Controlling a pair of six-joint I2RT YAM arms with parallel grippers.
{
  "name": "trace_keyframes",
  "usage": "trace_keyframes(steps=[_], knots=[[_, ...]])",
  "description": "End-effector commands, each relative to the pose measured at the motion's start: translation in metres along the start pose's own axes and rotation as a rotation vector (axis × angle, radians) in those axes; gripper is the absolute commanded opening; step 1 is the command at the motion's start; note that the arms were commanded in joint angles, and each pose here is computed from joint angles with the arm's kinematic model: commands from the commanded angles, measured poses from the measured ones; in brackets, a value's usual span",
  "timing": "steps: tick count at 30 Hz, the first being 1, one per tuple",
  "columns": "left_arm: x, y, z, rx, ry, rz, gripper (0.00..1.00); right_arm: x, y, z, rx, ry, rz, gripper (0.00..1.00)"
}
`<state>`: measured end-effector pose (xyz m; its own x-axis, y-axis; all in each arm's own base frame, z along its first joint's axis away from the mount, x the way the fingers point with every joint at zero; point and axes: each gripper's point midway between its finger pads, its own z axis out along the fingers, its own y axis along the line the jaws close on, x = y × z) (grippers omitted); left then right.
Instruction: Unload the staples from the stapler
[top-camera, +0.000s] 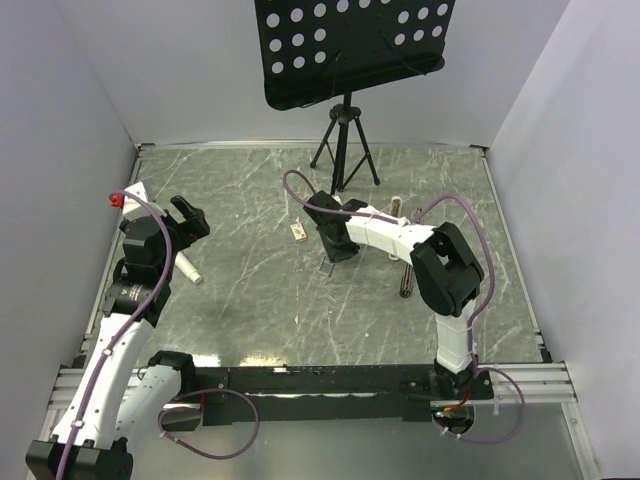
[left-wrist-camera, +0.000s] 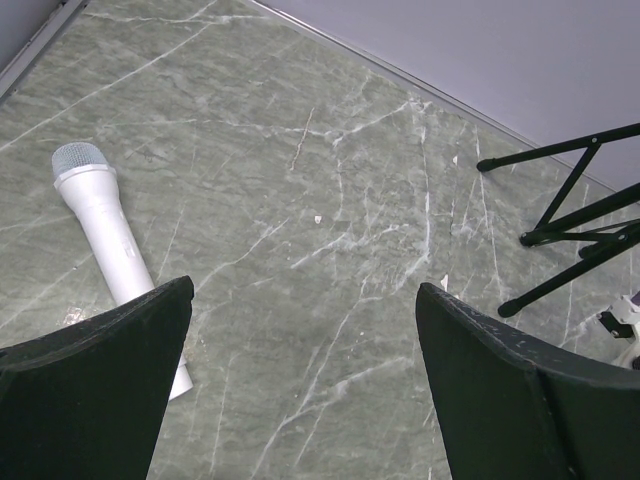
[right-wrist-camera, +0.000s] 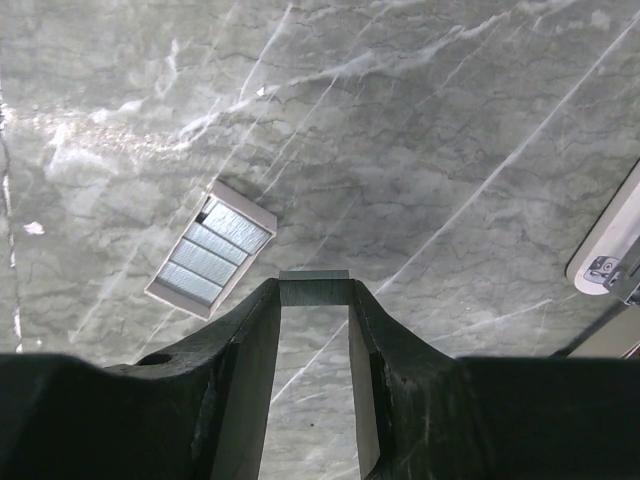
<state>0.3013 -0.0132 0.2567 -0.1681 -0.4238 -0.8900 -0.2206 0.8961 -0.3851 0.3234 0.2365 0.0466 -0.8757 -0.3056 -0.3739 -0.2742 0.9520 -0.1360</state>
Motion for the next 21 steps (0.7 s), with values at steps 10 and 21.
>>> trace_keyframes(steps=[10,21], knots=[[-0.009,-0.003,-0.002,0.014,-0.037,-0.004,0.97,0.0,-0.003,0.02,0.015,0.015,0.035,0.38],[-0.008,-0.004,-0.001,0.013,-0.034,-0.003,0.97,-0.008,0.004,0.026,-0.004,0.009,0.028,0.38]])
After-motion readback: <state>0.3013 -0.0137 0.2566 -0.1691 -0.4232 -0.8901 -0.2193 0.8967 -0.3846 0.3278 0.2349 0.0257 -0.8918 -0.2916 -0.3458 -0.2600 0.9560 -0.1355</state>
